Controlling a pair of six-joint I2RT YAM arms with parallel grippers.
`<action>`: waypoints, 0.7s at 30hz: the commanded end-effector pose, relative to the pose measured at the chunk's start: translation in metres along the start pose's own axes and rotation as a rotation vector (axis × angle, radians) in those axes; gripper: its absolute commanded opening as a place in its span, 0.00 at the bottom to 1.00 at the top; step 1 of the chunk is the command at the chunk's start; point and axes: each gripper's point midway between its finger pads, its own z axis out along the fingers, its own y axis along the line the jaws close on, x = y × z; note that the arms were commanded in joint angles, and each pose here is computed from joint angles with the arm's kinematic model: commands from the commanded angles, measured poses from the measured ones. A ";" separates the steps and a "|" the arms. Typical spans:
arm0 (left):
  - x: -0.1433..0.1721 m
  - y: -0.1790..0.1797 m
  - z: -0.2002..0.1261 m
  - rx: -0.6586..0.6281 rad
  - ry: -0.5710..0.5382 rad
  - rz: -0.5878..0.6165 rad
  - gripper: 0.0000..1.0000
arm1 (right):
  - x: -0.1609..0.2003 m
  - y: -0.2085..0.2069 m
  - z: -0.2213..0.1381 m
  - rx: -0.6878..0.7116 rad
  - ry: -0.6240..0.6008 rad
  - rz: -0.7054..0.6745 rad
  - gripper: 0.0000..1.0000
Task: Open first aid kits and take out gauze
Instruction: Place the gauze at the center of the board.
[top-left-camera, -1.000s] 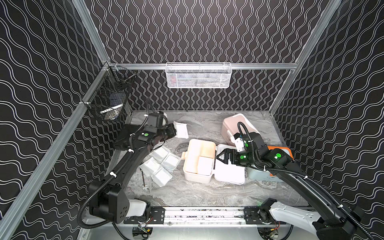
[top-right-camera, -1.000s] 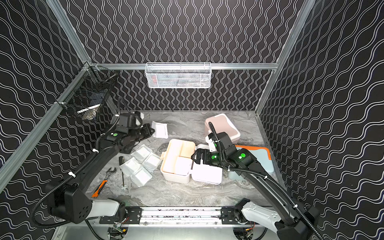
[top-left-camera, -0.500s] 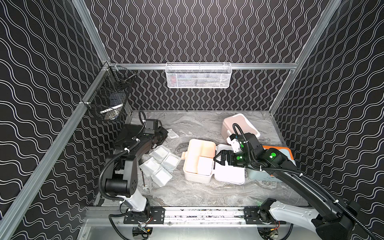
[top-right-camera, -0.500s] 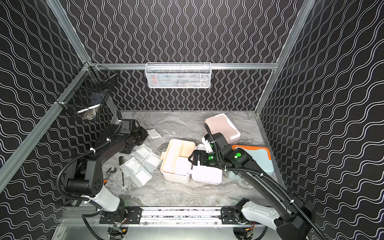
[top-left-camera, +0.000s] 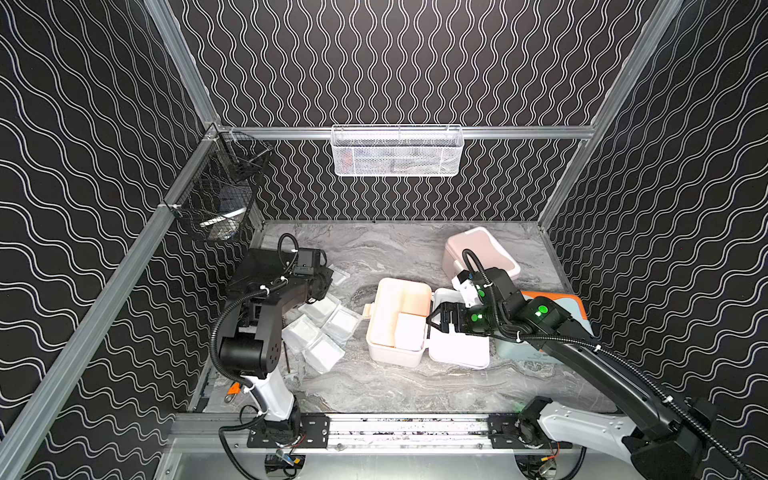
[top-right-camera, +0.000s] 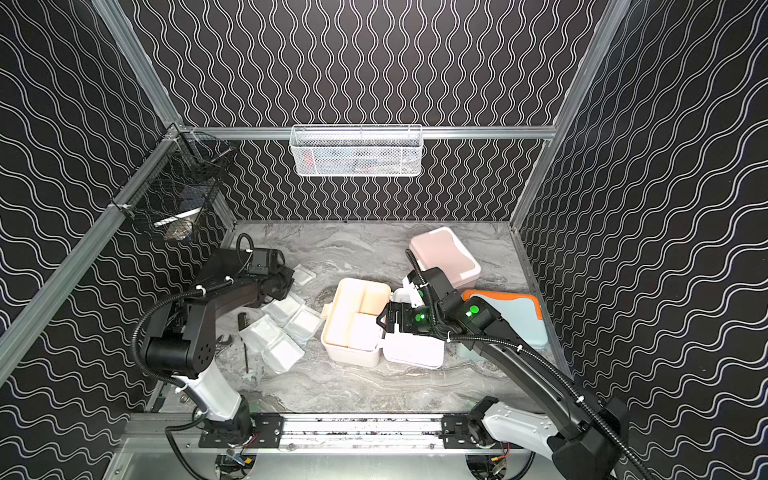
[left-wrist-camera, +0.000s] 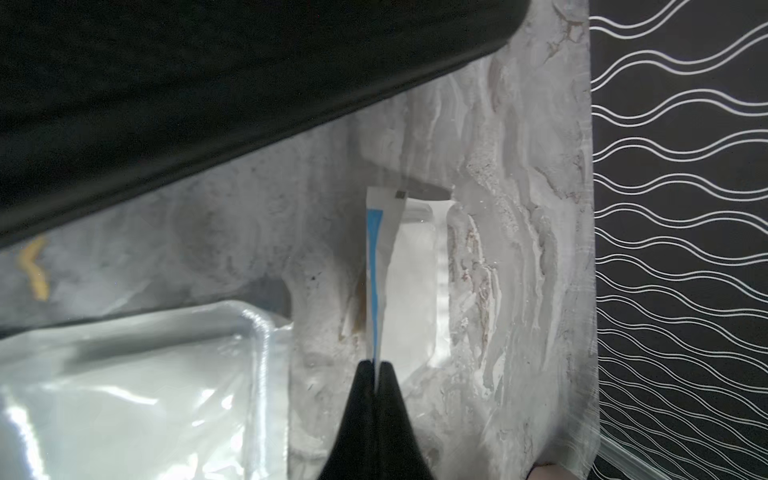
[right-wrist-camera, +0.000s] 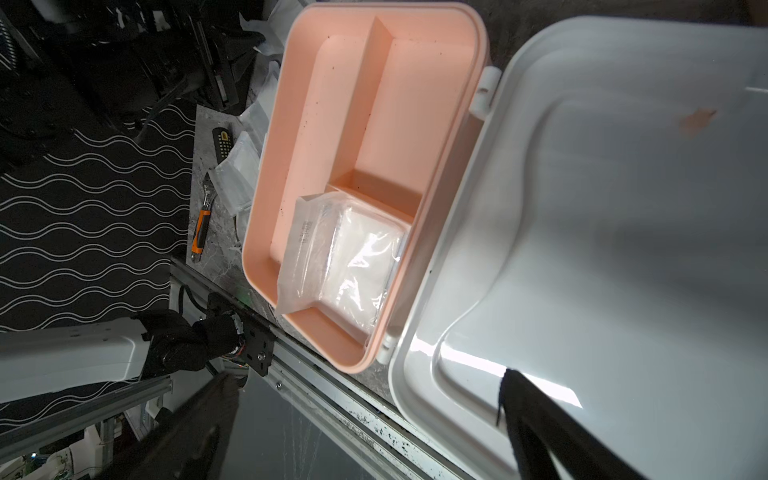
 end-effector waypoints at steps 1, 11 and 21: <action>-0.005 -0.001 -0.007 0.000 -0.041 -0.008 0.04 | -0.004 0.004 0.003 -0.014 -0.012 0.000 1.00; 0.006 -0.008 -0.009 0.020 -0.004 0.041 0.25 | -0.002 0.007 0.005 -0.019 -0.010 -0.002 1.00; 0.004 -0.027 -0.057 0.096 -0.017 0.146 0.66 | -0.002 0.009 -0.003 -0.012 -0.031 -0.010 1.00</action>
